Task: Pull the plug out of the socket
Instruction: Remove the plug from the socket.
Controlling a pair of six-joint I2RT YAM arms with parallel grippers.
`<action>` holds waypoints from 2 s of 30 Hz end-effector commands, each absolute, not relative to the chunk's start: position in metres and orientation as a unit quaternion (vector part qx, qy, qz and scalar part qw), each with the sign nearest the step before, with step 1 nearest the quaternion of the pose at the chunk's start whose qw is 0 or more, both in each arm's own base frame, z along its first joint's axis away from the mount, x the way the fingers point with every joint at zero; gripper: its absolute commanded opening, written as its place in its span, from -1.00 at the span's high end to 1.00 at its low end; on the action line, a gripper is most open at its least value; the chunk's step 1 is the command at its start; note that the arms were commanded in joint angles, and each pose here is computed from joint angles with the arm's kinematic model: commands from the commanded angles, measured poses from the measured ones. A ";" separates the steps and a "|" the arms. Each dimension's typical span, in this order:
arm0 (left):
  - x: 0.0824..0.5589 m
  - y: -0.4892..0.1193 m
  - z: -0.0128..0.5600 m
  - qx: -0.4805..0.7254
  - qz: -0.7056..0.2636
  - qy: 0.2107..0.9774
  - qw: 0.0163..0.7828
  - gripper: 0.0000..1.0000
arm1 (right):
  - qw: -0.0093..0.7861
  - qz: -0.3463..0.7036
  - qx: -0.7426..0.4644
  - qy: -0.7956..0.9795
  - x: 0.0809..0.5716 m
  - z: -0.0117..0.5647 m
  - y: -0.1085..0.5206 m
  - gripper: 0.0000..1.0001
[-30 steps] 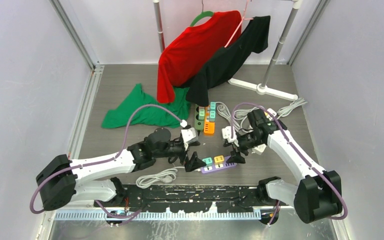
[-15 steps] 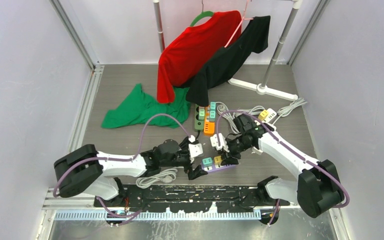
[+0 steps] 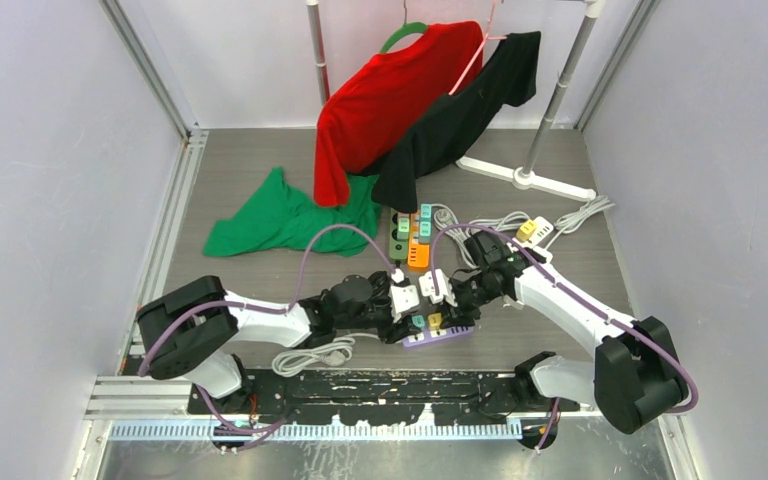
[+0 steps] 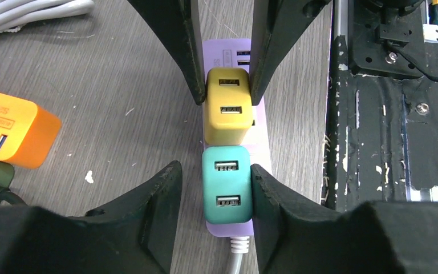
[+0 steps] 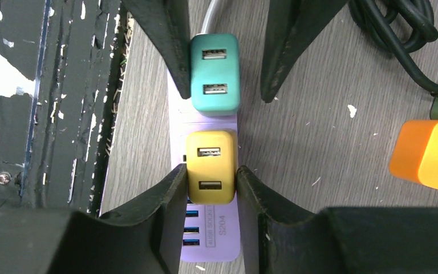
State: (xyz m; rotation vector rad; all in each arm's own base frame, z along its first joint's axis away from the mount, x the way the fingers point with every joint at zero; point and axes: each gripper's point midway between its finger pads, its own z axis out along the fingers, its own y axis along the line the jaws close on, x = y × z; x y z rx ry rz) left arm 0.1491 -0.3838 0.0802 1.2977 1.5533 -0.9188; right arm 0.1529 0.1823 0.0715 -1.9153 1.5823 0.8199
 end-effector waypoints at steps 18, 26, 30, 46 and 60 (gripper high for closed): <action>0.166 -0.397 0.156 0.462 -0.434 0.571 0.522 1.00 | 0.253 0.263 -0.729 0.579 0.158 0.063 0.180 0.81; 0.170 -0.392 0.136 0.517 -0.324 0.584 0.536 1.00 | 0.261 0.217 -0.712 0.615 0.179 0.058 0.174 0.88; 0.172 -0.386 0.148 0.491 -0.330 0.582 0.558 1.00 | 0.259 0.216 -0.713 0.615 0.179 0.057 0.173 0.90; 0.164 -0.391 0.167 0.473 -0.395 0.552 0.562 1.00 | 0.230 0.230 -0.737 0.592 0.162 0.048 0.177 0.92; 0.162 -0.392 0.159 0.489 -0.363 0.545 0.576 1.00 | 0.224 0.226 -0.724 0.612 0.167 0.046 0.177 0.93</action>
